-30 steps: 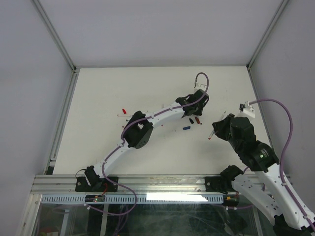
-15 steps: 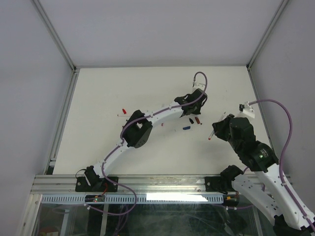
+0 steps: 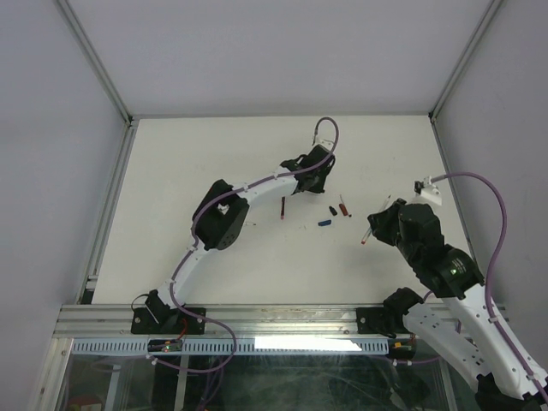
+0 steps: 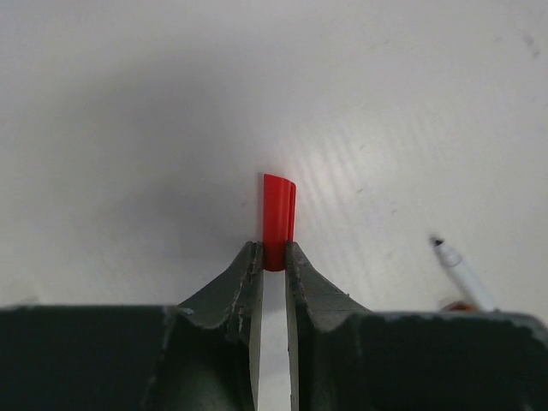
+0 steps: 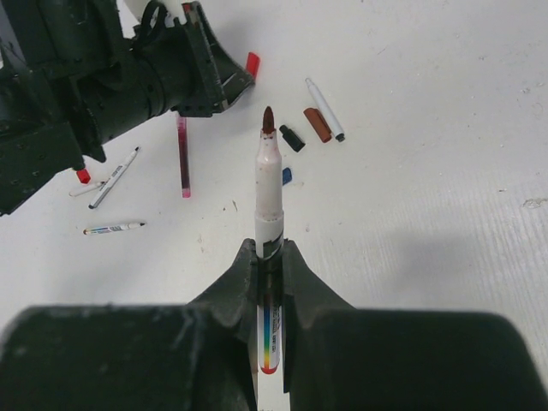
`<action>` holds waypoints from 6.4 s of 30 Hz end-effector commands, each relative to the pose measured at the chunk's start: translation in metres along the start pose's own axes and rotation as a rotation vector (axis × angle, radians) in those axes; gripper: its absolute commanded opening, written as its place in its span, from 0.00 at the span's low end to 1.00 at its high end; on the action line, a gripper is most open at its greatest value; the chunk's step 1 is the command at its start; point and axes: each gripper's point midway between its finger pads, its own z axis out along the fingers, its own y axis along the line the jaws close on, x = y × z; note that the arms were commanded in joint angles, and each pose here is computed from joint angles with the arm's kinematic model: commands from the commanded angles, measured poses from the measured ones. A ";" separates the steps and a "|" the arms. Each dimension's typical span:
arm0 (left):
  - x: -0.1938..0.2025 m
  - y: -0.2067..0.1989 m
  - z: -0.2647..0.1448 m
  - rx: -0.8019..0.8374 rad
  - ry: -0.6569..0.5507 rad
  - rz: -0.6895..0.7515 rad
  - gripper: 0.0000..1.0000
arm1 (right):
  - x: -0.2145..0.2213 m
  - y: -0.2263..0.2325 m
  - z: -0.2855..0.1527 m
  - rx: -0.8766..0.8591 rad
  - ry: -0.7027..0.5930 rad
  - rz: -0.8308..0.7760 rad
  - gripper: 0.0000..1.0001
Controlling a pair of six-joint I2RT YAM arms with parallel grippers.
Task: Insert the pens into the pen caps
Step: Pick up the pen cap from the center of the board, then place the pen cap at the center of the board, then insert the pen cap onto the pen.
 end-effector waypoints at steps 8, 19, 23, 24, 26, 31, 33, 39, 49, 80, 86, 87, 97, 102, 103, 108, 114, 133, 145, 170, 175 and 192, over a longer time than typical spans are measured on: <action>0.048 0.030 -0.104 -0.002 0.083 0.088 0.12 | -0.001 0.012 0.010 -0.028 0.002 0.013 0.00; 0.137 0.011 -0.196 0.055 0.170 0.054 0.15 | 0.013 0.018 0.027 -0.022 0.063 0.006 0.00; 0.164 0.012 -0.211 0.057 0.209 0.054 0.17 | 0.013 0.020 0.030 -0.022 0.066 0.022 0.00; 0.170 0.013 -0.213 0.053 0.220 0.058 0.18 | 0.014 0.021 0.031 -0.023 0.067 0.026 0.00; 0.180 0.016 -0.215 0.043 0.240 0.068 0.18 | 0.014 0.022 0.031 -0.028 0.072 0.034 0.00; 0.195 0.021 -0.222 0.051 0.269 0.088 0.22 | 0.019 0.022 0.032 -0.029 0.093 0.035 0.00; 0.199 0.022 -0.223 0.056 0.277 0.099 0.24 | 0.022 0.020 0.033 -0.024 0.098 0.032 0.00; 0.198 0.023 -0.222 0.055 0.274 0.117 0.33 | 0.025 0.020 0.033 -0.026 0.106 0.037 0.00; 0.201 0.024 -0.213 0.064 0.295 0.237 0.38 | 0.029 0.020 0.035 -0.029 0.117 0.037 0.00; 0.174 0.031 -0.215 0.123 0.228 0.194 0.00 | 0.040 0.050 0.036 -0.257 0.136 -0.074 0.00; 0.117 0.034 -0.242 0.180 0.031 0.037 0.00 | 0.046 0.079 0.025 -0.476 0.134 -0.145 0.00; 0.106 0.033 -0.248 0.193 -0.005 0.009 0.00 | 0.045 0.084 0.022 -0.506 0.130 -0.142 0.00; -0.009 0.025 -0.334 0.335 -0.444 -0.199 0.00 | 0.040 0.144 0.000 -0.822 0.123 -0.226 0.00; -0.048 0.015 -0.381 0.457 -0.603 -0.284 0.00 | 0.036 0.175 -0.008 -0.889 0.071 -0.291 0.00; -0.054 0.012 -0.389 0.484 -0.627 -0.299 0.00 | 0.033 0.180 -0.009 -0.901 0.053 -0.298 0.00; -0.072 0.005 -0.419 0.578 -0.712 -0.347 0.00 | 0.032 0.213 -0.029 -0.998 -0.009 -0.322 0.00; -0.077 -0.002 -0.435 0.651 -0.734 -0.350 0.00 | 0.041 0.242 -0.052 -1.133 0.004 -0.364 0.00; -0.077 -0.004 -0.441 0.677 -0.746 -0.357 0.00 | 0.053 0.242 -0.053 -1.125 0.037 -0.381 0.00; -0.076 -0.005 -0.442 0.682 -0.744 -0.349 0.00 | 0.045 0.236 -0.051 -1.086 0.002 -0.354 0.00; -0.076 -0.006 -0.444 0.697 -0.745 -0.348 0.00 | 0.057 0.236 -0.044 -1.072 0.061 -0.361 0.00; -0.074 -0.007 -0.442 0.697 -0.738 -0.345 0.00 | 0.052 0.235 -0.047 -1.072 0.043 -0.352 0.00; -0.071 -0.007 -0.433 0.681 -0.723 -0.343 0.00 | 0.047 0.238 -0.055 -1.097 0.028 -0.346 0.00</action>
